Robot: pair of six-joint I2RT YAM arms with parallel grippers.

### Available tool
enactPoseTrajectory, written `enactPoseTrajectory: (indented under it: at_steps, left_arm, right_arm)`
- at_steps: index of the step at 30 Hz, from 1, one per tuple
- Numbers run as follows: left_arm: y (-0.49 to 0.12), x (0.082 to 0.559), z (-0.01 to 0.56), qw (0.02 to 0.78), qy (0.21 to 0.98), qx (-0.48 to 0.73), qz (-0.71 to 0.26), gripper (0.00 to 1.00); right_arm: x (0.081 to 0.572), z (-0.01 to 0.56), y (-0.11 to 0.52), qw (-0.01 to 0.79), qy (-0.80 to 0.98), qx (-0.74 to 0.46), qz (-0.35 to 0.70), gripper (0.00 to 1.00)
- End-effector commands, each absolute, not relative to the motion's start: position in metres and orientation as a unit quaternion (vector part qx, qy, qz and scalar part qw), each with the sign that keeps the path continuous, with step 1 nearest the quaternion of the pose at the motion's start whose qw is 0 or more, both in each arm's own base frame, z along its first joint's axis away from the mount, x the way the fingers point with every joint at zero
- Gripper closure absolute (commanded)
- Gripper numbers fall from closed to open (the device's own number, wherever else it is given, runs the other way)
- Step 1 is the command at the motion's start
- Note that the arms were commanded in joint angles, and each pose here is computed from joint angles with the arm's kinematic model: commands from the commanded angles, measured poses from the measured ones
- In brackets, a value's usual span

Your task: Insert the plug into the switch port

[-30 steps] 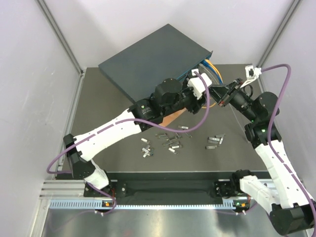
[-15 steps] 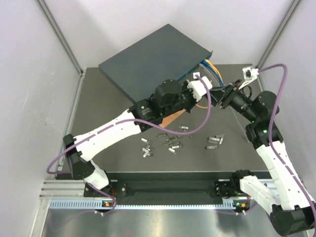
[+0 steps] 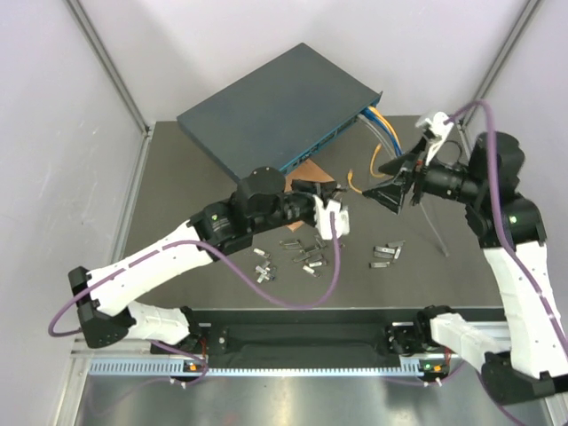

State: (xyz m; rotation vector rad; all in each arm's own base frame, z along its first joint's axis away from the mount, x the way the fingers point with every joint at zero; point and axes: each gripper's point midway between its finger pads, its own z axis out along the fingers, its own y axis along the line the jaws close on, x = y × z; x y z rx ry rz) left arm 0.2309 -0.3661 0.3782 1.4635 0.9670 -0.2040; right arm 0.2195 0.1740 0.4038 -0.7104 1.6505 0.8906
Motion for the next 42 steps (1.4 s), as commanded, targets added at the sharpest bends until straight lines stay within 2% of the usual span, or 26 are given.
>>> enactPoseTrajectory:
  at_steps: [1,6,11,17,23,42]
  left_arm:
    - [-0.362,0.215,0.376,0.633,0.298,0.715,-0.020,1.00]
    - [-0.356,0.205,0.362,0.613,0.205,0.761,0.052,1.00]
    - [-0.358,0.206,0.348,0.604,0.178,0.769,0.115,1.00]
    - [-0.362,0.209,0.347,0.611,0.164,0.753,0.181,1.00]
    - [-0.366,0.211,0.350,0.612,0.172,0.749,0.184,1.00]
    - [-0.368,0.210,0.332,0.592,0.163,0.767,0.185,1.00]
  right_arm:
    - [0.202,0.375,0.177,0.462,0.706,-0.376,0.382,0.19]
    - [0.198,0.369,0.178,0.434,0.715,-0.397,0.378,0.28]
    - [0.193,0.346,0.188,0.406,0.733,-0.403,0.368,0.32]
    - [0.193,0.335,0.197,0.433,0.731,-0.400,0.344,0.33]
    - [0.206,0.329,0.204,0.446,0.735,-0.402,0.316,0.41]
    - [0.197,0.316,0.227,0.423,0.712,-0.474,0.301,0.43]
